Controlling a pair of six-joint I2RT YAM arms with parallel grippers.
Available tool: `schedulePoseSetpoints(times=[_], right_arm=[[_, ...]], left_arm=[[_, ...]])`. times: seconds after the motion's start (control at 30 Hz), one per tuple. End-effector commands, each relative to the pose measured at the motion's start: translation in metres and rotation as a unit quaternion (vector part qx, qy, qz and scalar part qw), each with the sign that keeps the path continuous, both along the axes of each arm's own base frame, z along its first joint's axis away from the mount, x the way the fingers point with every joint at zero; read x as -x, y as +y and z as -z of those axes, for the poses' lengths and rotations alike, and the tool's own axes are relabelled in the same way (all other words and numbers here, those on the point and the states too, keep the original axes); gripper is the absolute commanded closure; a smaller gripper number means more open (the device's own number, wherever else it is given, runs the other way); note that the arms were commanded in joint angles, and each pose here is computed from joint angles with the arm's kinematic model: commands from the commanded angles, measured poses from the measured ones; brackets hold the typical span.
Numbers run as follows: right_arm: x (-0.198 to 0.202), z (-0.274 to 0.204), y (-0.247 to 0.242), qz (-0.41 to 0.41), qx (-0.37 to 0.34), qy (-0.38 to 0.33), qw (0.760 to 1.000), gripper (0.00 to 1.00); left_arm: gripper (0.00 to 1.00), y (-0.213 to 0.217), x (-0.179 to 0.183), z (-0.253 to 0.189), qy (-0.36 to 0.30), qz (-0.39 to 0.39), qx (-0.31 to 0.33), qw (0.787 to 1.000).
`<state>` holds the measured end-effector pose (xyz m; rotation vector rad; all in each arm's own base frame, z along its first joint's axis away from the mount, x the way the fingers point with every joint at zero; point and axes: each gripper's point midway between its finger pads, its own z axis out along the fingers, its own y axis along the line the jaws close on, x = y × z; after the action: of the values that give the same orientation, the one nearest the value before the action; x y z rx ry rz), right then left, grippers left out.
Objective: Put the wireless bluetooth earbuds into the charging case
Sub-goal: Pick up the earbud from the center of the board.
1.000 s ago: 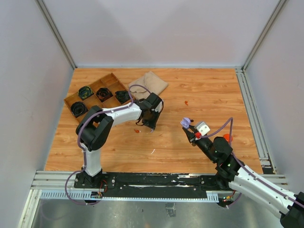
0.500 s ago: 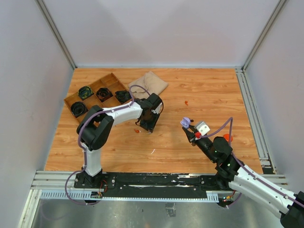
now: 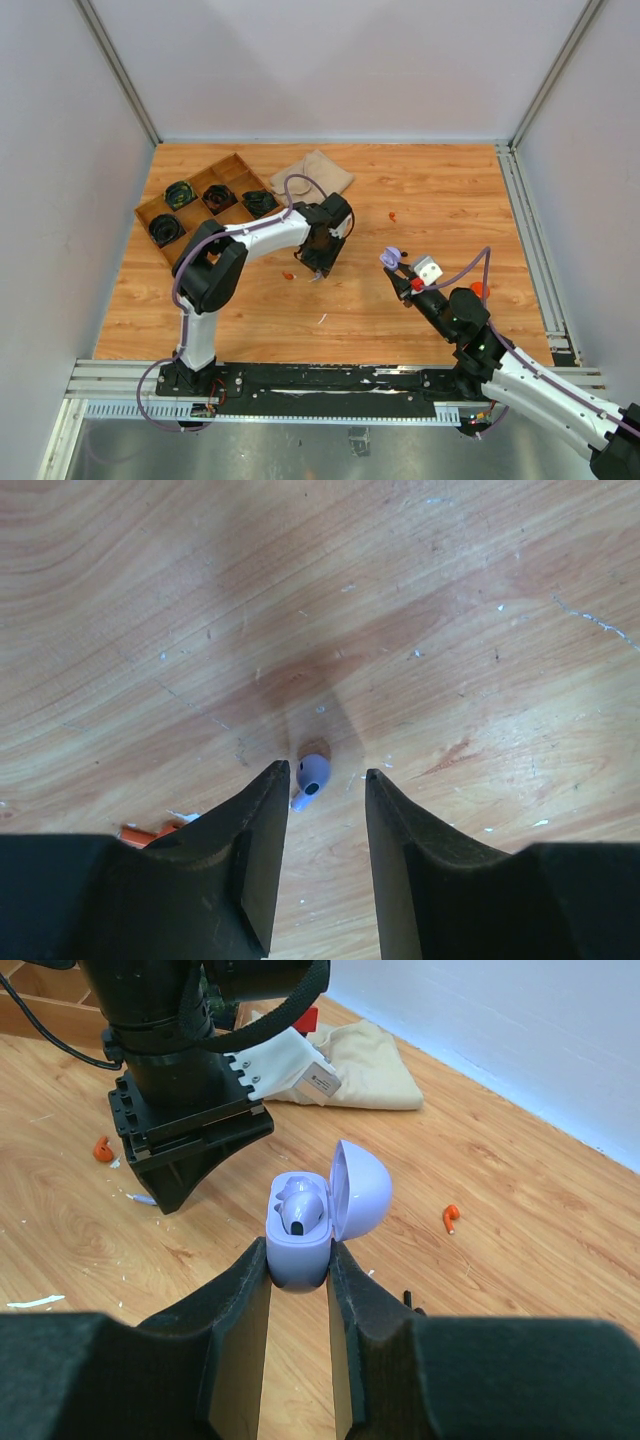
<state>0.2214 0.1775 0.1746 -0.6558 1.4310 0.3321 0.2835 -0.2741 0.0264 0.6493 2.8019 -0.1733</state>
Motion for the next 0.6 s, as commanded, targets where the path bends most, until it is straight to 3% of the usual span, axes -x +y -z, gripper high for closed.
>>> schedulePoseSetpoints(times=[0.0,0.57], right_arm=[[0.0011,-0.0117,0.0008,-0.002,-0.021,-0.016,1.000,0.99],[0.0015,-0.0125,-0.0023,0.002,-0.021,-0.018,1.000,0.99]], left_arm=[[0.58,-0.0001,-0.0013,0.0028,0.004,0.015,-0.020,1.000],[0.72,0.0017,0.0002,0.0100,0.016,0.037,-0.032,0.999]])
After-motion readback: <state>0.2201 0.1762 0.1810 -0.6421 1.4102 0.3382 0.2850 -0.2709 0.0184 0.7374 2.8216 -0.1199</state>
